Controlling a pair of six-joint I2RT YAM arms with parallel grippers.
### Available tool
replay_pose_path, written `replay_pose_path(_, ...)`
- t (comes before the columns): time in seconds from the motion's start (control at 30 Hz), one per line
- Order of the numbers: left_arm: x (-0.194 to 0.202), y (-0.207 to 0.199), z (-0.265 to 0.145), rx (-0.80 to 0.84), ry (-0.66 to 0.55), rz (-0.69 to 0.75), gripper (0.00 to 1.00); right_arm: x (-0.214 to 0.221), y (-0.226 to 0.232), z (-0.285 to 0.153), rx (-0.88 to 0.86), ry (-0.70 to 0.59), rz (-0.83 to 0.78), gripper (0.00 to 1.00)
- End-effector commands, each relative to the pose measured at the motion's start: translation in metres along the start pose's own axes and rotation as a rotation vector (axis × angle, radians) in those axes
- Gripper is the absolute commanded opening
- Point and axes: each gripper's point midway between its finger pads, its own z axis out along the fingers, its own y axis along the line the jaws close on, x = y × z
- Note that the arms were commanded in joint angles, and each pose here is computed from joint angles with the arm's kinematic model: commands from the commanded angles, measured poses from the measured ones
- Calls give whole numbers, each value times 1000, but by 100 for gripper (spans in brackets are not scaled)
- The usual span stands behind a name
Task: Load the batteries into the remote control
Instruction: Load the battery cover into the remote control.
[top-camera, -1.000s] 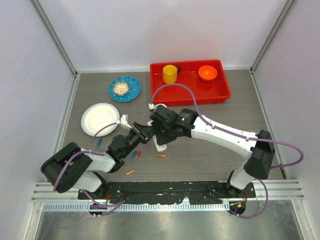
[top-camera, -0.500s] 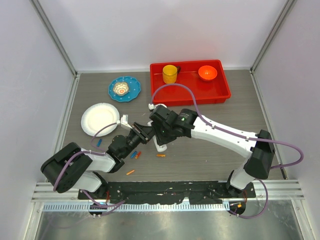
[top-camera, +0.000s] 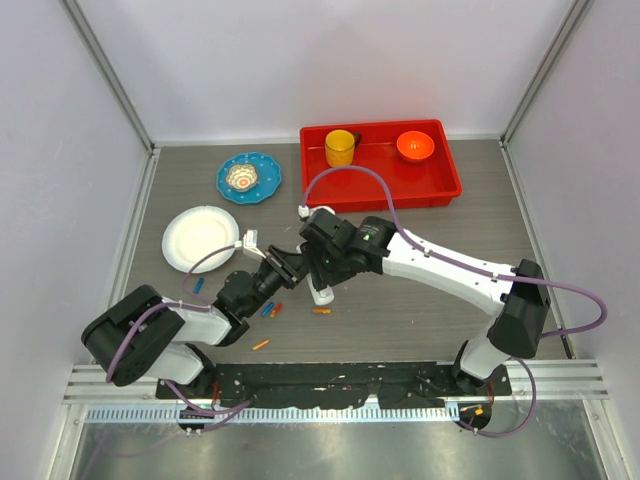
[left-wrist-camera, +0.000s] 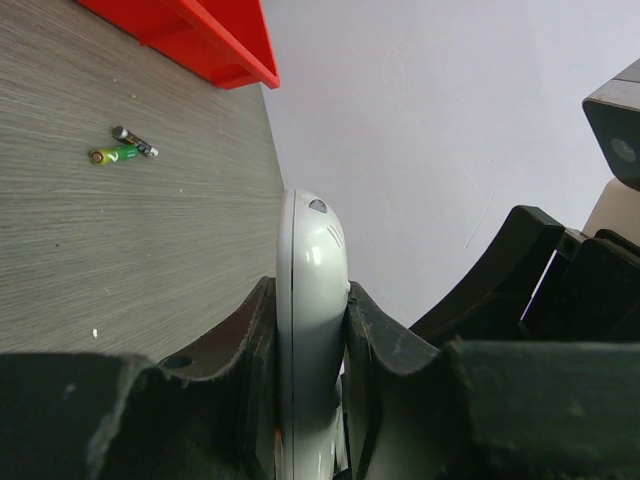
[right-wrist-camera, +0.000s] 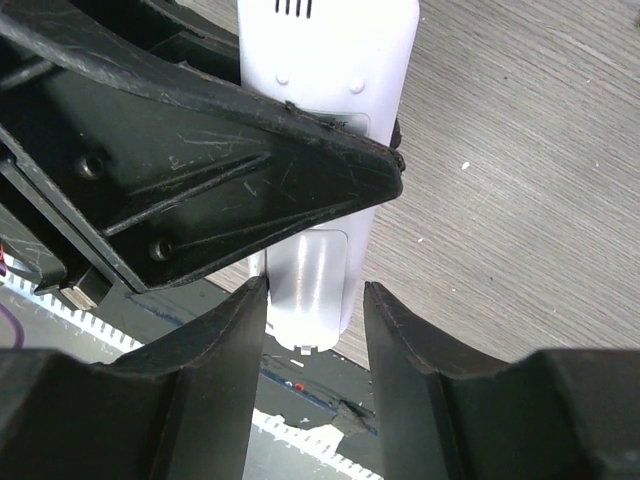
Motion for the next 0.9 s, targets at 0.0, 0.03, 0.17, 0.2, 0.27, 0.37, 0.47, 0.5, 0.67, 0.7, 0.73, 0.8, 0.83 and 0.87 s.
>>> replay_pose_path(0.0,-10,-63,-2,240,-33,0,0,-25,8,-12,-34,-100,28,50)
replay_pose_path(0.03,-10,-63,-2,239,-32,1,0,-26,9,-12,-34,-101,30,51)
replay_pose_path(0.17,-9,-61,-1,234,-31,3,0,-31,13,-19,-62,-127,43,55)
replay_pose_path(0.2,-9,-61,-1,233,-29,3,1,-33,15,-20,-70,-133,48,56)
replay_pose_path(0.27,-8,-60,-1,230,-28,1,0,-36,18,-25,-88,-149,53,58)
replay_pose_path(0.37,-8,-58,0,225,-26,0,0,-41,25,-32,-131,-167,65,59)
replay_pose_path(0.47,-8,-58,1,223,-26,-3,0,-44,31,-39,-165,-185,74,62)
replay_pose_path(0.5,-7,-57,1,220,-25,-5,0,-45,32,-41,-172,-192,78,63)
replay_pose_path(0.67,-7,-57,2,220,-28,-6,0,-50,37,-59,-223,-230,80,64)
replay_pose_path(0.7,-8,-56,2,218,-29,-9,0,-53,39,-73,-252,-262,82,64)
replay_pose_path(0.73,-13,-56,4,211,-62,-13,0,-58,43,-82,-290,-292,83,65)
replay_pose_path(0.8,-16,-58,5,216,-72,-21,0,-61,36,-98,-305,-342,98,65)
replay_pose_path(0.83,-18,-61,5,225,-75,-34,0,-62,31,-100,-297,-360,106,65)
replay_pose_path(0.87,-18,-65,5,237,-73,-38,0,-59,17,-94,-263,-362,122,65)
